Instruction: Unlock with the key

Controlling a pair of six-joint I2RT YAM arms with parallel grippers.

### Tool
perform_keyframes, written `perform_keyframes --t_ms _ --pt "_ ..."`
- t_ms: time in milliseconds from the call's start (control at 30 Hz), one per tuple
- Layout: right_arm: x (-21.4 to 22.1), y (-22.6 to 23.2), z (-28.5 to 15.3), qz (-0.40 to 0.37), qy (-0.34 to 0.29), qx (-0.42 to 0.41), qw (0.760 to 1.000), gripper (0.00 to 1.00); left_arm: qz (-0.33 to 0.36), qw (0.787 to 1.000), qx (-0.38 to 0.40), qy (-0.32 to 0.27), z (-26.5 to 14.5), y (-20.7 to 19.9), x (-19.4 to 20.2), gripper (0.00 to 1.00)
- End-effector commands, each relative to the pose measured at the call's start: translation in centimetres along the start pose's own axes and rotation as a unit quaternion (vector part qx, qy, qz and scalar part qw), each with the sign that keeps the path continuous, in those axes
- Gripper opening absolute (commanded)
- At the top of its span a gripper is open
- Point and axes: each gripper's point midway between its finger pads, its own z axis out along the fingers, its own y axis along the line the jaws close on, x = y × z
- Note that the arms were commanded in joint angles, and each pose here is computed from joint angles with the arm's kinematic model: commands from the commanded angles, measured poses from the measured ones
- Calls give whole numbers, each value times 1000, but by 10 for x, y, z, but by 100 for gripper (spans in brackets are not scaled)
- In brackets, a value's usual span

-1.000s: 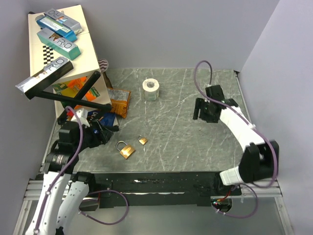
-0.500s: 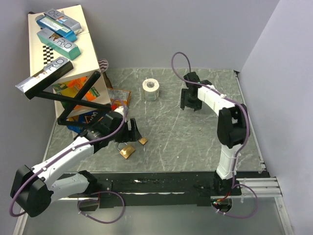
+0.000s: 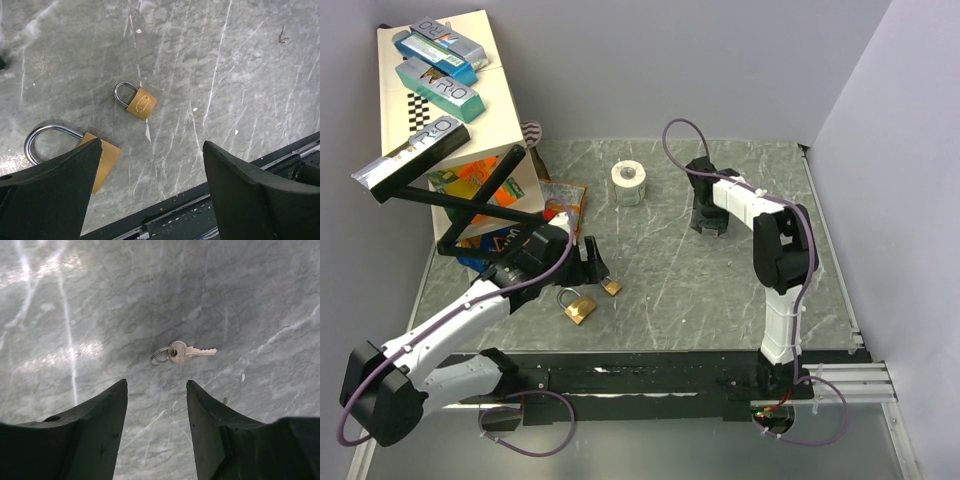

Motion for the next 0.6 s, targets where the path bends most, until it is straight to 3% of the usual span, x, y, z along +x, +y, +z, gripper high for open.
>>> perform_keyframes --t_ms 0,567 --pt "4 -7 13 16 7 38 999 57 -11 999 18 -41 -10 -13 -21 88" --pt "-6 -10 20 25 17 84 996 49 -12 998 9 -58 -26 -8 -25 88"
